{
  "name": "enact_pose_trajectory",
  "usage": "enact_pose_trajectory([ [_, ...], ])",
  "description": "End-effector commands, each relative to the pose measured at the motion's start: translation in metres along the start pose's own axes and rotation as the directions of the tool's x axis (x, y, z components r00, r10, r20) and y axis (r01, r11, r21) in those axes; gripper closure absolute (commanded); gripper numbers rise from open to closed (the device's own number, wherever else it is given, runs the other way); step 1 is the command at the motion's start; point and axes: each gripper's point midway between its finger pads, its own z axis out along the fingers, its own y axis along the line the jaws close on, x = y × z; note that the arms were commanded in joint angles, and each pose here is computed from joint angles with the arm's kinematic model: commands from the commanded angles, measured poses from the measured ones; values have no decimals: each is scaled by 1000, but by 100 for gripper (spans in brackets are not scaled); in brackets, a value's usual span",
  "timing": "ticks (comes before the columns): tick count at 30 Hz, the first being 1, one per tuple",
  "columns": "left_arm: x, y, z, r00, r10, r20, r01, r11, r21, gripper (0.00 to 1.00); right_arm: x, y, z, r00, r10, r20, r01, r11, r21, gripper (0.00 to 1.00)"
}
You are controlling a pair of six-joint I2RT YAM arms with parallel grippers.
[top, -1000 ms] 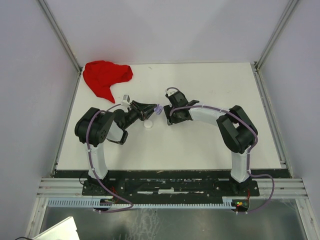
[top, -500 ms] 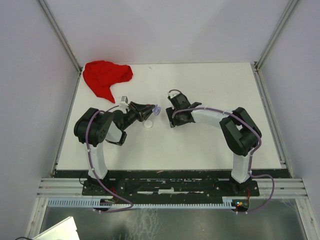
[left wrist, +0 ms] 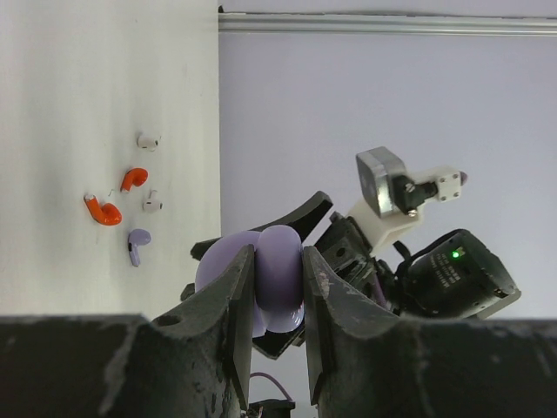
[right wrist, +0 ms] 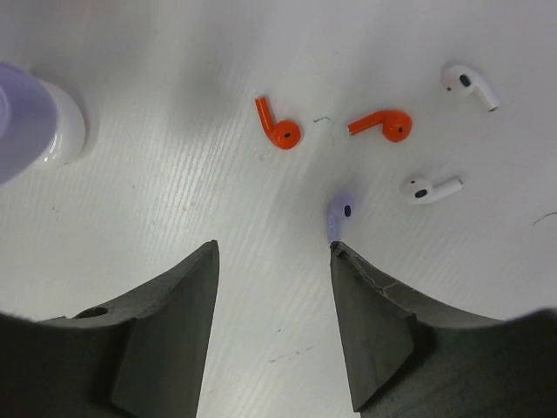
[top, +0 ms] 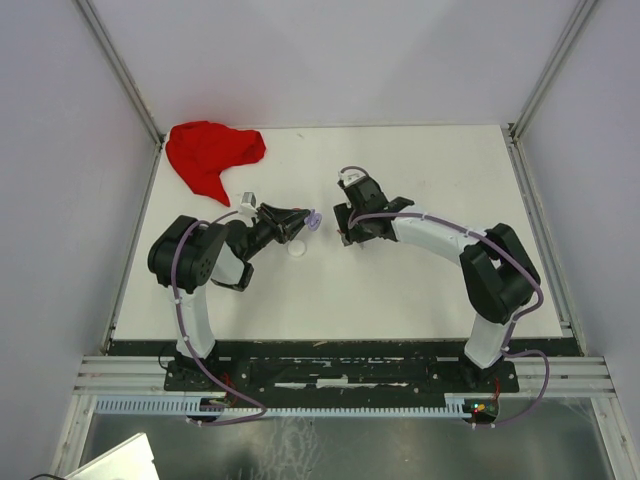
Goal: Insert the wireless bluetooth earbuds into the charging case
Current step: Pick up the earbud from the center of the board.
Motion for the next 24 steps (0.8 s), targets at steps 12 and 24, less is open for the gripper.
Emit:
enact_pose_trajectory([
  [12,-7,-36,-7,998,43,34,-47,993,111,97,-22,-20,9,998,48,-51,-42,992,122,41],
  [24,-7,-32,-6,999,35,26,-37,993,110,97,-11,-27,29,993,78,-93,-67,991,116,42],
])
